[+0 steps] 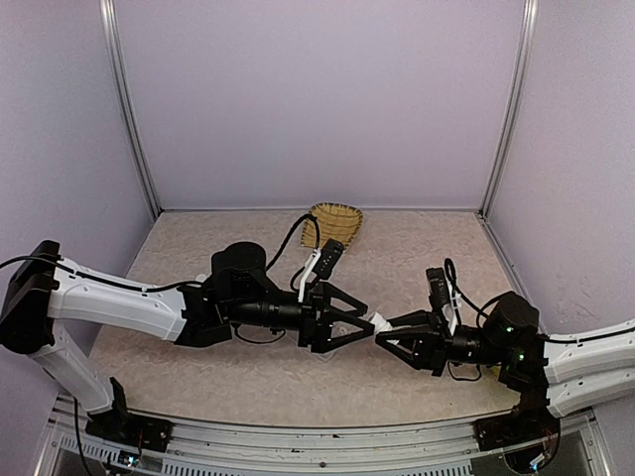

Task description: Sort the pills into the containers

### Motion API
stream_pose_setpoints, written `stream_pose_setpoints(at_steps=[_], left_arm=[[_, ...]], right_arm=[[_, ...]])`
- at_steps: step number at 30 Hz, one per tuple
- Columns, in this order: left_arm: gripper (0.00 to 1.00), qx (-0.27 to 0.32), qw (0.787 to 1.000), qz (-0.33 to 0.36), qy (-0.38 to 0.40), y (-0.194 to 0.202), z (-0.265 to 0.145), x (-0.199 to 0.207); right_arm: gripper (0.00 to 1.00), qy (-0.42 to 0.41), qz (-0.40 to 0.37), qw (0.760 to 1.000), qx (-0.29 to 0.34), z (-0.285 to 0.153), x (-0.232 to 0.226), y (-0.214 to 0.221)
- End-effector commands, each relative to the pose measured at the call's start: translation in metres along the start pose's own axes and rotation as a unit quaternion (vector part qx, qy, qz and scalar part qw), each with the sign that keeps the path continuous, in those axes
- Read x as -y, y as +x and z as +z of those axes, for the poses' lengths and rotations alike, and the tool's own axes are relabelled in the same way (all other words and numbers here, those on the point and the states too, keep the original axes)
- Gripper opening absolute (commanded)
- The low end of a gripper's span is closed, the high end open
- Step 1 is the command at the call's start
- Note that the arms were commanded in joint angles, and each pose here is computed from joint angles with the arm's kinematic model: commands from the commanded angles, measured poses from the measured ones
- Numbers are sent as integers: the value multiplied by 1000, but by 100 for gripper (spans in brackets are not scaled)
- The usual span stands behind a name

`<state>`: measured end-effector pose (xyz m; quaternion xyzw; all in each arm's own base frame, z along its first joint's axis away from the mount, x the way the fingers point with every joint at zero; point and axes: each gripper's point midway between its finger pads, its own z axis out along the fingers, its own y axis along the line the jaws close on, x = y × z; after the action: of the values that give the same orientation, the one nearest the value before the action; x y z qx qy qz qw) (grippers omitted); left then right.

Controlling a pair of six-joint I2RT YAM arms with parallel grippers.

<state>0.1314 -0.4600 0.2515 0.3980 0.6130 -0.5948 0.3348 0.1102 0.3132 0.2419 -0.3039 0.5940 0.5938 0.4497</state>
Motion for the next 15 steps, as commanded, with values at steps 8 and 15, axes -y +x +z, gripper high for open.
stream_pose_setpoints(at_steps=[8,15], left_arm=[[71,12,1000,14,24,-10,3,9],[65,9,999,11,30,-9,6,8]], right_arm=[[16,3,-2,1000,4,2,2,-2],[17,4,0,1000,1,2,4,1]])
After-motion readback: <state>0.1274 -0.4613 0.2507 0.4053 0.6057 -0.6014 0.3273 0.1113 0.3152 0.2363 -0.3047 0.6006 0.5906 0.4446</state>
